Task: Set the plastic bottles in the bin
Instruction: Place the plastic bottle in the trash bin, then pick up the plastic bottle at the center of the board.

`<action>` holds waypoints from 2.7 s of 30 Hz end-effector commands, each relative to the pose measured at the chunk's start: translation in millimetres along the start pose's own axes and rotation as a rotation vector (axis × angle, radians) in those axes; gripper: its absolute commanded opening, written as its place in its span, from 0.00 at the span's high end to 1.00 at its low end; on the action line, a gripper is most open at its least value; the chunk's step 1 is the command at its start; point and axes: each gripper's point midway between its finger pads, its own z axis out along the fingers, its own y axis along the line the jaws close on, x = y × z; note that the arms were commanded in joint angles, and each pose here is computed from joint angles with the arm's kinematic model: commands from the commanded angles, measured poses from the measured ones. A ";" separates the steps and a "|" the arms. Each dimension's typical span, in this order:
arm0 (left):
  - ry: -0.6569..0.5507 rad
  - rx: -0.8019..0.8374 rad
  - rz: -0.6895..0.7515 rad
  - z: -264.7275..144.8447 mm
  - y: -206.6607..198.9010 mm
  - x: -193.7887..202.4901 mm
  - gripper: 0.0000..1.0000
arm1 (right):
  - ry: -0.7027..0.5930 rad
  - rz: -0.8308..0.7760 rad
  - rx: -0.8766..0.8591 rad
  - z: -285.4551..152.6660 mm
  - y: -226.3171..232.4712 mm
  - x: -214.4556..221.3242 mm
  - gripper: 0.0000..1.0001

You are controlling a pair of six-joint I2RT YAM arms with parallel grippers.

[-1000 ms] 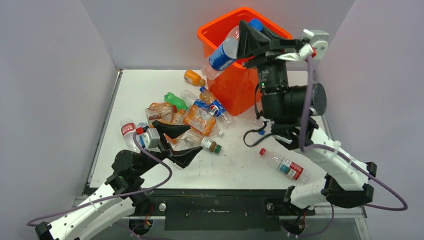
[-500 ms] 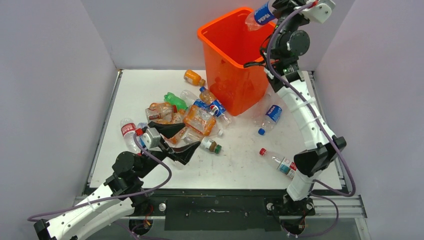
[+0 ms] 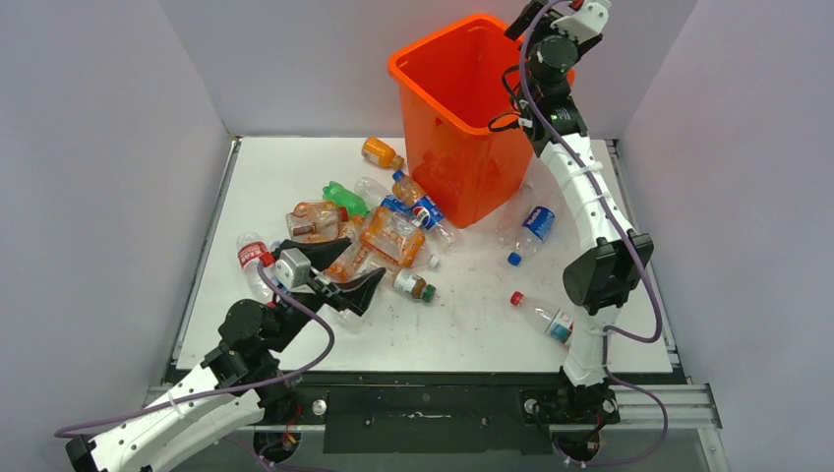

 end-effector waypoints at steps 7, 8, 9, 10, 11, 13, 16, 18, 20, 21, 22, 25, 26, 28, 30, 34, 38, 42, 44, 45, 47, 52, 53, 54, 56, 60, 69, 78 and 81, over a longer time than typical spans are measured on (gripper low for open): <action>-0.068 -0.117 0.008 -1.9 19.1 -24.7 0.04 | -0.065 0.128 -0.189 -55.0 54.8 -92.2 0.14; -0.070 -0.136 0.008 -2.3 22.5 -25.4 0.04 | -0.079 0.146 -0.212 -72.3 60.4 -109.2 0.14; -0.069 -0.155 0.009 -2.7 25.8 -25.1 0.04 | -0.077 0.152 -0.236 -87.6 65.8 -115.3 0.14; -0.066 -0.175 0.013 -3.2 29.5 -24.3 0.04 | -0.071 0.161 -0.272 -105.8 73.2 -120.6 0.14; -0.062 -0.199 0.016 -3.6 33.7 -24.0 0.04 | -0.058 0.169 -0.315 -126.3 79.5 -122.2 0.14; -0.048 -0.249 0.023 -4.2 42.1 -22.7 0.04 | 0.011 0.182 -0.409 -174.7 90.3 -102.3 0.14; -0.026 -0.335 0.038 -6.7 56.6 -19.6 0.04 | 0.130 0.215 -0.525 -242.4 89.0 -71.9 0.14; -0.026 -0.402 0.046 -10.9 67.8 -20.0 0.04 | 0.217 0.225 -0.593 -285.3 79.9 -47.5 0.15; -0.027 -0.482 0.054 -17.4 80.5 -21.8 0.04 | 0.345 0.198 -0.636 -327.1 67.1 4.5 0.15; -0.031 -0.516 0.058 -20.4 85.7 -23.7 0.04 | 0.395 0.192 -0.655 -343.1 61.0 21.4 0.15; -0.035 -0.543 0.065 -23.4 90.0 -25.7 0.04 | 0.449 0.175 -0.669 -358.0 54.1 42.0 0.15; -0.018 -0.517 0.105 -23.3 86.8 -26.4 0.04 | 0.621 0.106 -0.684 -394.0 30.8 104.0 0.15; 0.009 -0.481 0.135 -20.2 81.5 -23.9 0.04 | 0.676 0.083 -0.682 -404.1 23.4 123.8 0.15; 0.094 -0.430 0.195 -14.4 72.6 -12.3 0.04 | 0.781 0.045 -0.685 -424.4 10.0 160.7 0.15; 0.203 -0.430 0.239 -12.2 70.7 5.1 0.04 | 0.864 0.029 -0.670 -440.7 -3.2 190.4 0.15; 0.412 -0.457 0.337 -8.2 72.3 39.8 0.04 | 0.928 0.004 -0.661 -459.5 -22.7 224.7 0.14; 0.515 -0.482 0.362 -4.0 75.9 61.9 0.04 | 0.993 -0.089 -0.693 -474.0 -32.0 259.3 0.13; 0.520 -0.476 0.355 -1.7 74.8 65.3 0.04 | 1.043 -0.177 -0.714 -483.9 -34.3 289.0 0.13; 0.494 -0.466 0.350 -1.9 73.7 62.2 0.04 | 1.048 -0.219 -0.729 -487.7 -33.7 300.0 0.13; 0.481 -0.463 0.346 -2.0 73.4 60.4 0.04 | 1.049 -0.238 -0.735 -489.4 -32.0 304.7 0.13; 0.457 -0.454 0.339 -2.7 72.1 57.7 0.04 | 1.044 -0.292 -0.737 -489.9 -31.0 313.4 0.12; 0.440 -0.438 0.337 -2.3 70.0 55.4 0.04 | 0.990 -0.400 -0.739 -488.4 -21.0 323.2 0.12; 0.442 -0.437 0.341 -2.3 69.8 55.7 0.04 | 0.977 -0.429 -0.747 -489.0 -19.3 324.9 0.12; 0.445 -0.437 0.345 -2.3 69.7 56.4 0.04 | 0.972 -0.456 -0.752 -489.0 -18.1 327.8 0.12; 0.448 -0.434 0.349 -1.7 69.1 57.1 0.04 | 0.969 -0.507 -0.764 -490.4 -16.9 335.3 0.12; 0.453 -0.421 0.348 -1.0 66.4 58.0 0.04 | 0.985 -0.582 -0.776 -491.4 -15.9 353.7 0.13; 0.444 -0.405 0.344 -1.6 61.9 56.3 0.04 | 0.961 -0.647 -0.788 -493.9 -15.7 364.7 0.14; 0.433 -0.402 0.339 -1.7 60.9 53.3 0.04 | 0.911 -0.745 -0.909 -492.6 2.4 372.1 0.12; 0.428 -0.402 0.337 -2.2 60.1 51.8 0.04 | 0.922 -0.773 -0.942 -497.4 0.9 380.3 0.14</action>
